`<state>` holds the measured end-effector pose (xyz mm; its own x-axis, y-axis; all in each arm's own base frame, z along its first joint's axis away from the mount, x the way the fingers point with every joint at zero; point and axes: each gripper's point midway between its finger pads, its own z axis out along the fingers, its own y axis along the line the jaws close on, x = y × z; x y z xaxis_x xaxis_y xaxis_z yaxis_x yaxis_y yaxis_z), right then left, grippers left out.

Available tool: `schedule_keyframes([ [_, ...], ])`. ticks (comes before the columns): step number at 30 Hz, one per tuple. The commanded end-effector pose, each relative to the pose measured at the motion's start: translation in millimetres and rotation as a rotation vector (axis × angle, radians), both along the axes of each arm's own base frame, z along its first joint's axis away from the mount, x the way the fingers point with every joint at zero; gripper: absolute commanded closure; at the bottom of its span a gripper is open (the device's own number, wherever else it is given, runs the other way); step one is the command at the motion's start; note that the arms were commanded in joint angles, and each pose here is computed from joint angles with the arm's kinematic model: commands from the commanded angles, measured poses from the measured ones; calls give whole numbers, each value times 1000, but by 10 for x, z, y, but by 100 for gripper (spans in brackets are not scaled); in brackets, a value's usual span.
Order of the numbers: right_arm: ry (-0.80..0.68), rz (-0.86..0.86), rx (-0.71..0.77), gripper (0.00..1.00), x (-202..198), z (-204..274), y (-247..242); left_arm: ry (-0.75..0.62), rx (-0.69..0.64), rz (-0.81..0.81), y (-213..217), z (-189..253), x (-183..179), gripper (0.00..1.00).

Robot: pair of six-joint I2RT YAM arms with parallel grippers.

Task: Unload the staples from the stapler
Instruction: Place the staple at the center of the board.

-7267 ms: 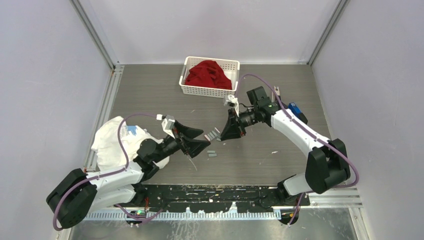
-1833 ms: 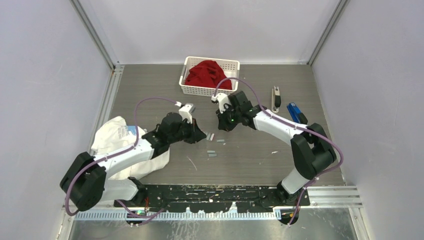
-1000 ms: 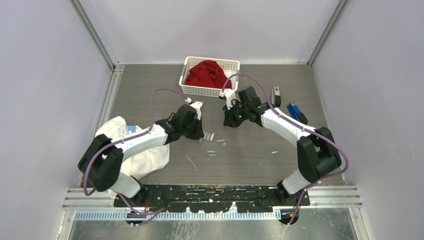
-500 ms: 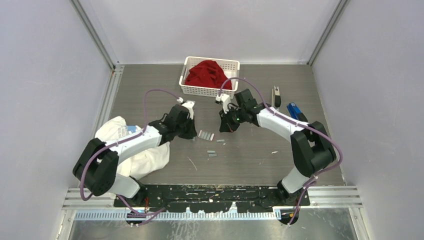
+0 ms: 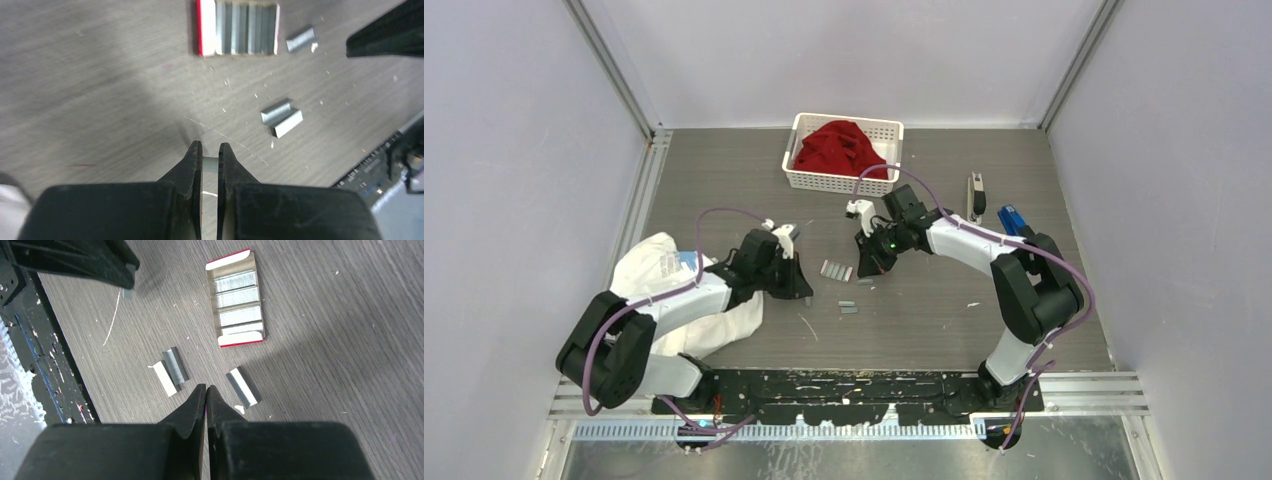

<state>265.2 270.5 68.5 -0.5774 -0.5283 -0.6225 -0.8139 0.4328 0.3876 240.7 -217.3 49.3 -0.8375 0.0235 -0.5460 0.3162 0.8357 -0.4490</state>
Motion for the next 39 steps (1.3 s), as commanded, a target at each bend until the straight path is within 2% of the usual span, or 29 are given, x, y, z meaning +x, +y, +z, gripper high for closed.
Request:
schedule_keyframes([
  [1, -69, 17, 47, 90, 121, 256, 80, -11, -243, -80, -310, 294, -91, 100],
  [9, -72, 6, 54, 90, 142, 298, 44, 72, -310, -116, -479, 193, -102, 100],
  [18, -66, 8, 54, 90, 139, 289, 44, 97, -373, -125, -594, 129, -49, 99],
  [26, -61, 9, 53, 90, 133, 278, 43, 111, -357, -115, -574, 35, -8, 96],
  [29, -59, 9, 54, 90, 135, 277, 40, 113, -297, -83, -483, -49, 14, 91],
  [35, -55, 13, 52, 90, 122, 267, 41, 69, -183, -19, -267, -66, 44, 71],
  [39, -59, 14, 53, 89, 131, 275, 41, 34, -155, 0, -200, 7, 74, 65],
])
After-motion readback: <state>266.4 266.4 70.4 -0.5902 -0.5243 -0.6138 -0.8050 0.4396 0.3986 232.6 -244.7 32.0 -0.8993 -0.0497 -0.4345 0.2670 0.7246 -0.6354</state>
